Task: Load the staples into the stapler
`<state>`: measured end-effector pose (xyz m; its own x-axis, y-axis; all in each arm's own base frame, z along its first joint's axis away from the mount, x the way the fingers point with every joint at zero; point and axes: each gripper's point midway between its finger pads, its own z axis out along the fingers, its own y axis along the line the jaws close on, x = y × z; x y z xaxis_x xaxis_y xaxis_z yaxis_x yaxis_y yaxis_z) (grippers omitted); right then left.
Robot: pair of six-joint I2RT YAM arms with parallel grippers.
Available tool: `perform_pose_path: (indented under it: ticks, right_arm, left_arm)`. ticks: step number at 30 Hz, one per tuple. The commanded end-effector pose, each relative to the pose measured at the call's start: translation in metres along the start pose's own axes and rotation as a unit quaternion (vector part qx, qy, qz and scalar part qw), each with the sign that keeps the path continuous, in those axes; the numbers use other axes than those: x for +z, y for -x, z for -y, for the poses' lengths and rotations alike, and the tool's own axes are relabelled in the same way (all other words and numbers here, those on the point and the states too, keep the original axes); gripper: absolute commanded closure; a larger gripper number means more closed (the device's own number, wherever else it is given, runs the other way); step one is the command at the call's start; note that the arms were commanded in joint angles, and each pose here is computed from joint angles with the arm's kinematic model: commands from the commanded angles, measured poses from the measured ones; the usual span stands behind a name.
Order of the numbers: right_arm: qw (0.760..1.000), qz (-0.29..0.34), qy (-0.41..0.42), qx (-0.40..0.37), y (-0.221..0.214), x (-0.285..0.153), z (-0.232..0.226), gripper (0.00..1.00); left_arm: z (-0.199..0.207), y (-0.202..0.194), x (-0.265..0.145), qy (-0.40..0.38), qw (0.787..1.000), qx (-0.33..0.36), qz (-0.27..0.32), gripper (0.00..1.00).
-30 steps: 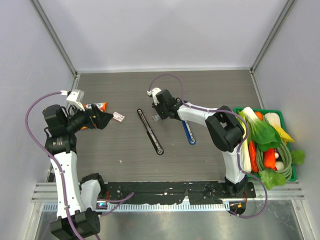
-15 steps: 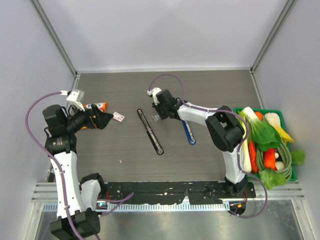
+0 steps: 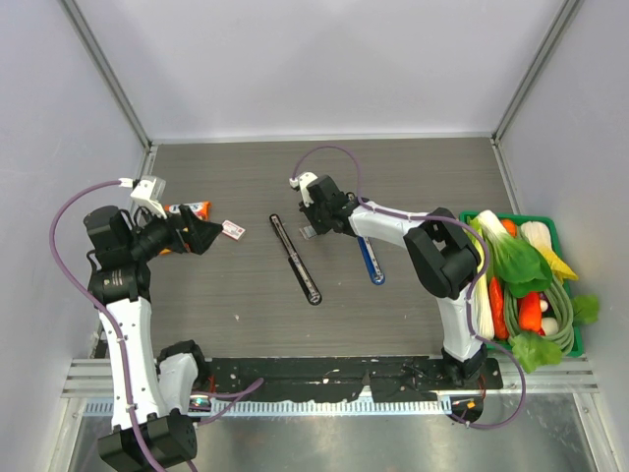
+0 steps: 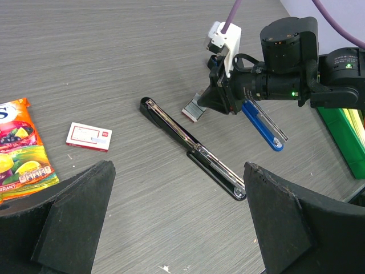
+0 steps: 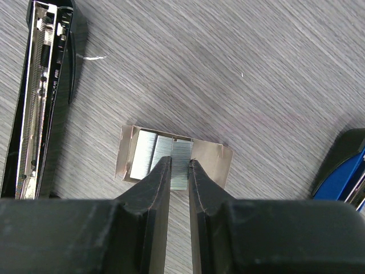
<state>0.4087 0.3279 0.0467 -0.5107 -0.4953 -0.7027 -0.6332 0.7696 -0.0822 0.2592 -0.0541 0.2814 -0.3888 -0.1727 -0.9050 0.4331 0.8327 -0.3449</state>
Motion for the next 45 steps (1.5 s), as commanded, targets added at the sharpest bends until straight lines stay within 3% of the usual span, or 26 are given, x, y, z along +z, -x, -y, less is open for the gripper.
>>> perform_pose_path:
  ticks: [1,27,45]
  right_arm:
    - [1.000,0.026,0.002,0.009,0.018,-0.004,-0.002,0.85]
    - [1.000,0.005,-0.012,0.000,0.003,0.006,-0.002,0.85]
    - [1.000,0.023,-0.010,0.013,0.015,-0.002,0.003,0.85]
  left_arm:
    - [0.004,0.008,-0.002,-0.008,1.000,0.012,0.016,0.00]
    - [0.005,0.008,-0.001,-0.013,1.000,0.008,0.014,0.00]
    - [0.005,0.008,-0.001,-0.013,1.000,0.009,0.015,0.00]
